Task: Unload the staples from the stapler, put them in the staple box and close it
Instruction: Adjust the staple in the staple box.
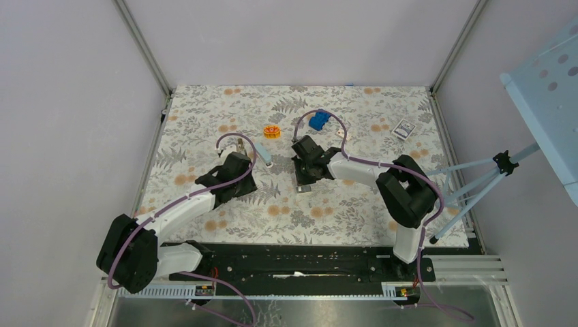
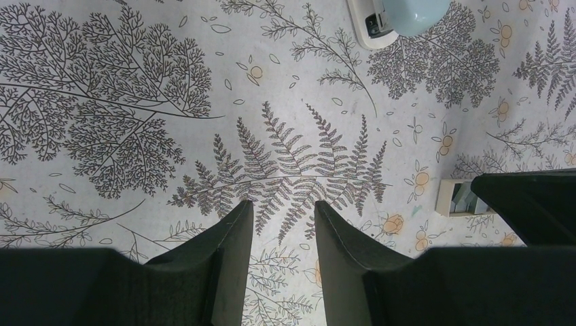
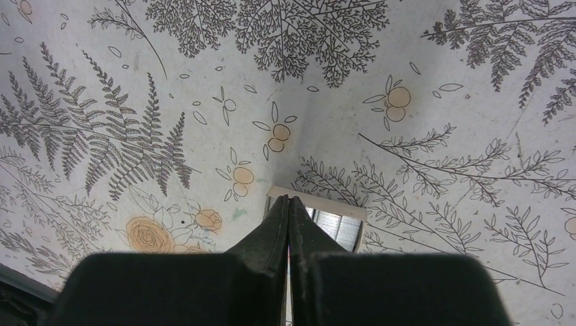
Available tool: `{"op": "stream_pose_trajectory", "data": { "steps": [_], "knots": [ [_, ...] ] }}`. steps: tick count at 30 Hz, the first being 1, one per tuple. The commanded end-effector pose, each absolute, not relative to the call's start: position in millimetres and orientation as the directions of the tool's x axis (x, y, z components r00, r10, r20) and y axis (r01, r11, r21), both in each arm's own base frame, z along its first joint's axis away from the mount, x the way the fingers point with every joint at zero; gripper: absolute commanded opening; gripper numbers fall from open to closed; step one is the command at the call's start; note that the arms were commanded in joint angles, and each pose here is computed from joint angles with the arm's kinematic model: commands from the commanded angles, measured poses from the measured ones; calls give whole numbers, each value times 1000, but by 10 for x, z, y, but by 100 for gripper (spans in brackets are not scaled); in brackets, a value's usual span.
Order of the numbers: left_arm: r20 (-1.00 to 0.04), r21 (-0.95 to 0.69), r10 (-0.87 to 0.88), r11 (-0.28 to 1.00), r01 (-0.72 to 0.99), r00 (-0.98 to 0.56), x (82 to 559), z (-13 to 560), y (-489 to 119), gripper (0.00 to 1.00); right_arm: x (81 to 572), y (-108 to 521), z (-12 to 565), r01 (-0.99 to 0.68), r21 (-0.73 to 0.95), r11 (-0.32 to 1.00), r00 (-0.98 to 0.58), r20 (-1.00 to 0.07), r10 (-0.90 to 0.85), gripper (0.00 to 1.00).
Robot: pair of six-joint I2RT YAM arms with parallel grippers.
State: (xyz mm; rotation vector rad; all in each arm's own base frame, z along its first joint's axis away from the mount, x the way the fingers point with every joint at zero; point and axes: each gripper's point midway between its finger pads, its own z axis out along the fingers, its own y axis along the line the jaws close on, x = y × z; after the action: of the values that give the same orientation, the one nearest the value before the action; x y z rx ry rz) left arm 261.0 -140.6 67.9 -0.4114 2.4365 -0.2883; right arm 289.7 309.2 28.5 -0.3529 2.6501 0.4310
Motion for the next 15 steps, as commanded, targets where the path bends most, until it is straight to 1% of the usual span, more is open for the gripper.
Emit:
{"op": "stream_pose_trajectory", "data": {
  "steps": [1,5,9,15],
  "knots": [
    [-577,-329,-364,923,-200,-731,2692,753,-1454,42,2986,3126,620,-338,238,910,-837,-518,-175,0],
    [-579,-329,-363,923,-198,-730,2700,767,-1457,42,3059,3155,789,-346,241,907,-814,-558,-162,0],
    [-577,-332,-365,922,-198,-730,2697,770,-1462,42,3112,3146,835,-345,226,911,-800,-578,-160,1],
    [-577,-331,-363,923,-197,-732,2696,761,-1463,42,3146,3044,645,-325,142,935,-820,-536,-203,1]
  ]
}}
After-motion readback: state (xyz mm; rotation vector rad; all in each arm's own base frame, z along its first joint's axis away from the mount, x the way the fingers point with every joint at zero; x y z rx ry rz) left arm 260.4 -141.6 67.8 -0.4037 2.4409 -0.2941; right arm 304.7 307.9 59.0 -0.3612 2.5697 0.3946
